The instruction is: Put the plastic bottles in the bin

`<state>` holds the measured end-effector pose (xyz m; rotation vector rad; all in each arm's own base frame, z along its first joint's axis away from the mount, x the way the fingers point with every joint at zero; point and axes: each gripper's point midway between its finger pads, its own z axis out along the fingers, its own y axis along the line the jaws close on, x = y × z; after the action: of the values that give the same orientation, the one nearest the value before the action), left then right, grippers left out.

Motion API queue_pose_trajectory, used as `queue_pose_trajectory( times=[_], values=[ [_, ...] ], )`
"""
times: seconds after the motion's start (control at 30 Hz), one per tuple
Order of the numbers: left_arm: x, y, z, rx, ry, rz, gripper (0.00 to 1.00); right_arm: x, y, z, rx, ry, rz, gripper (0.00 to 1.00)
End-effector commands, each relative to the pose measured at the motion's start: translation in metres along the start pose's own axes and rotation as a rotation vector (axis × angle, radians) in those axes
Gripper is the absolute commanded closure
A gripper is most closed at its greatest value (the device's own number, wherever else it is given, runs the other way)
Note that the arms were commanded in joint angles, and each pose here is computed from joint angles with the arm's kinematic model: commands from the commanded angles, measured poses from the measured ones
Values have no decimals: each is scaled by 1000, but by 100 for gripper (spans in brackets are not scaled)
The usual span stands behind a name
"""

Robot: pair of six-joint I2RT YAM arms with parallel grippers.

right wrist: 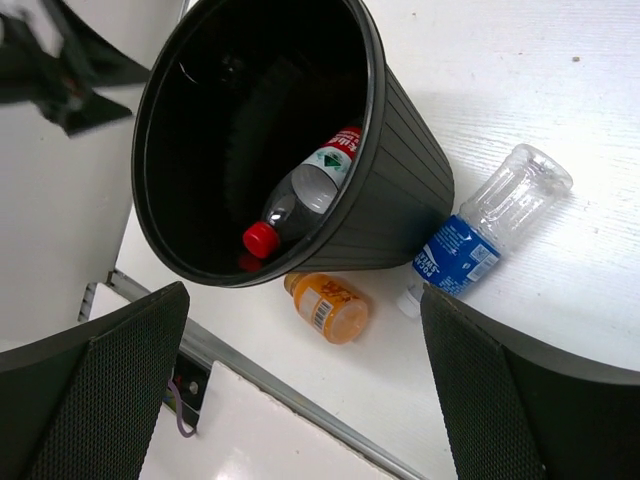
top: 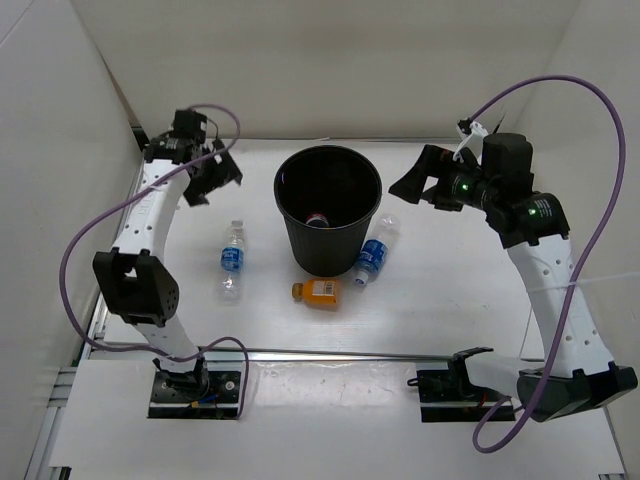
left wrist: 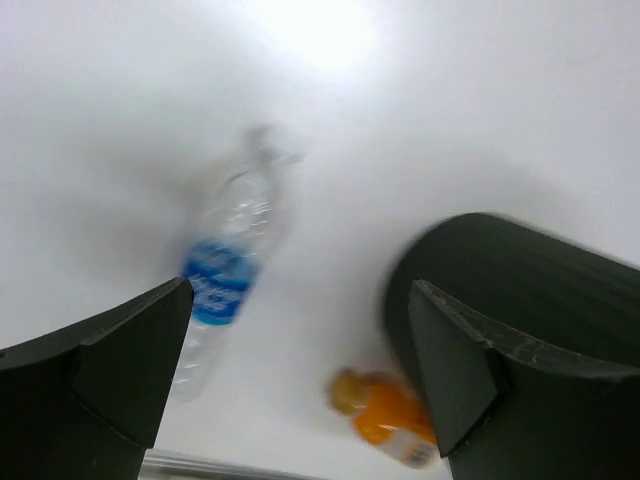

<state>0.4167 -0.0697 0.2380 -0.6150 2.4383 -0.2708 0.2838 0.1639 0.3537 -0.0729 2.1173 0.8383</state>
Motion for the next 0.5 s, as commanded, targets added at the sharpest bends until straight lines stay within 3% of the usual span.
queue_pose_trajectory(
  times=[0.0, 0.1, 0.23, 0.47],
  values=[
    [52, 60, 29, -229, 136, 66, 0, -5, 2, -7, -14, -45, -16, 0],
    [85, 81, 50, -275, 231, 141, 0, -1, 1, -5, -17, -31, -11, 0],
    [98, 103, 64, -340, 261, 210, 0, 0, 3, -6, -29, -34, -15, 0],
    [150, 117, 100, -250, 419, 266, 0, 2, 6, -6, -47, -26, -15, 0]
  ],
)
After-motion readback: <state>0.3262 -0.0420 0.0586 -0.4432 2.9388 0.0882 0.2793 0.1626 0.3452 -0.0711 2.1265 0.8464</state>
